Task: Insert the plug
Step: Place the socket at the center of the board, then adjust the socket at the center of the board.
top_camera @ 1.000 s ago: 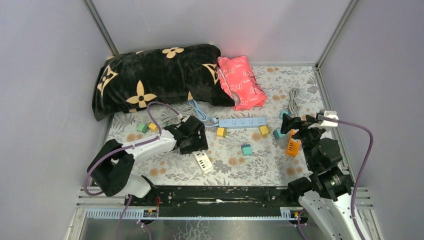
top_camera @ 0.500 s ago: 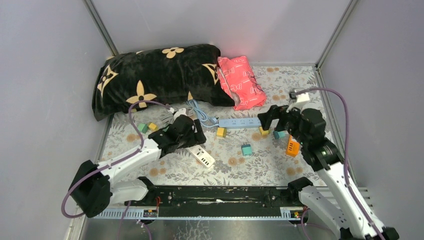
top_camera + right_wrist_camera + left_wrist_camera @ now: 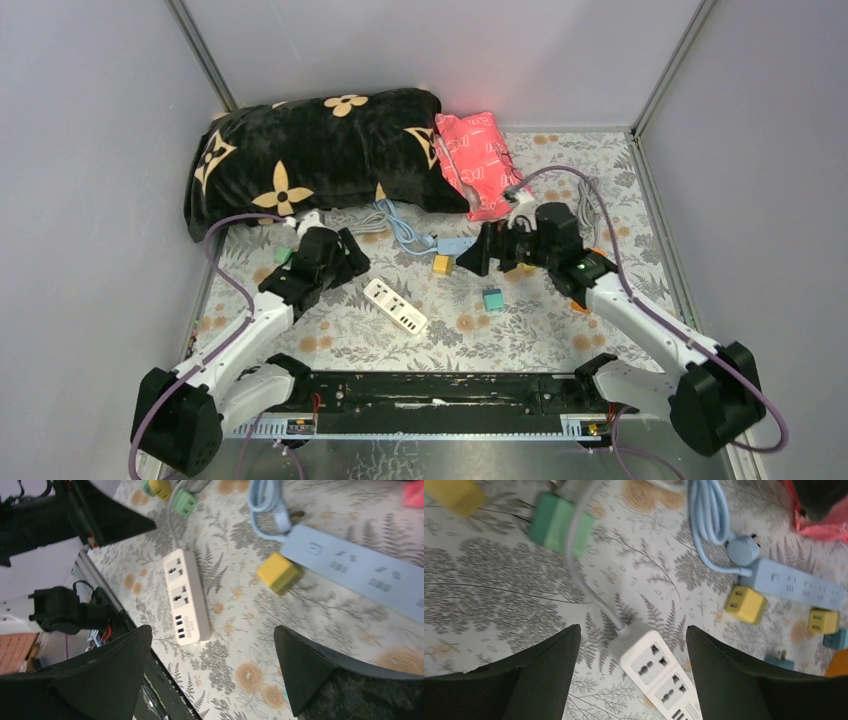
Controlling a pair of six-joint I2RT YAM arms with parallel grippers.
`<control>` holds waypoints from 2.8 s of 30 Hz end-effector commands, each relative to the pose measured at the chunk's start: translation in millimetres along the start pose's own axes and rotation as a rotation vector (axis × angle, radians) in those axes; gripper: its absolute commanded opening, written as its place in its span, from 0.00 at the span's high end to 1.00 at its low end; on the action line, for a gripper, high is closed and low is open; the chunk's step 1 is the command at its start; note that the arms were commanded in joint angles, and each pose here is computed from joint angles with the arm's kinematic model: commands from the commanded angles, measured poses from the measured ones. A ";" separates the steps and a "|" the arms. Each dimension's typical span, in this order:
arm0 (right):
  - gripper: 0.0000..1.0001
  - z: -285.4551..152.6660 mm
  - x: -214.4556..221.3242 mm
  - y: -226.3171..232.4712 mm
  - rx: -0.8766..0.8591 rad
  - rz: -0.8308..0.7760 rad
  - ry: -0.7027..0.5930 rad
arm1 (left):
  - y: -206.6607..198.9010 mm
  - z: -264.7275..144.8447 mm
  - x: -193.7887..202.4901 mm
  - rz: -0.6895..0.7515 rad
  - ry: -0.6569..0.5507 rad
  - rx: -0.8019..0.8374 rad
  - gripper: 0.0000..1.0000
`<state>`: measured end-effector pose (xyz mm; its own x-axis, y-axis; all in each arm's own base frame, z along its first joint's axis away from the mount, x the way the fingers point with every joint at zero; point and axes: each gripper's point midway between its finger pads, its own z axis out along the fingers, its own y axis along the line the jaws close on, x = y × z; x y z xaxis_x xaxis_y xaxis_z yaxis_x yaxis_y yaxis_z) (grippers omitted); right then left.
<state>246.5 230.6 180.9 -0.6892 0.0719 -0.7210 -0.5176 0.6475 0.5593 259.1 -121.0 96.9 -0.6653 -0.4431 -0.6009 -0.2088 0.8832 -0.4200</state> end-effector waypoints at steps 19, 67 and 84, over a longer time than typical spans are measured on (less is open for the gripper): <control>0.06 115.2 138.2 75.7 -0.117 -0.566 0.332 | 35.8 47.5 14.8 -0.062 0.079 -0.046 0.45; 0.64 79.7 167.7 41.2 0.174 -0.718 0.350 | -32.8 76.6 62.4 0.080 0.218 0.054 0.68; 0.22 76.6 136.0 60.1 0.180 -0.672 0.236 | -19.4 24.2 -1.9 0.100 0.017 -0.046 0.14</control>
<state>147.8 329.8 57.9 -0.3723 -0.6153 -0.6948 -0.8233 0.5645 -0.0587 277.2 -166.3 78.0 -0.7424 -0.3534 -0.5692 -0.1198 0.9059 -0.4062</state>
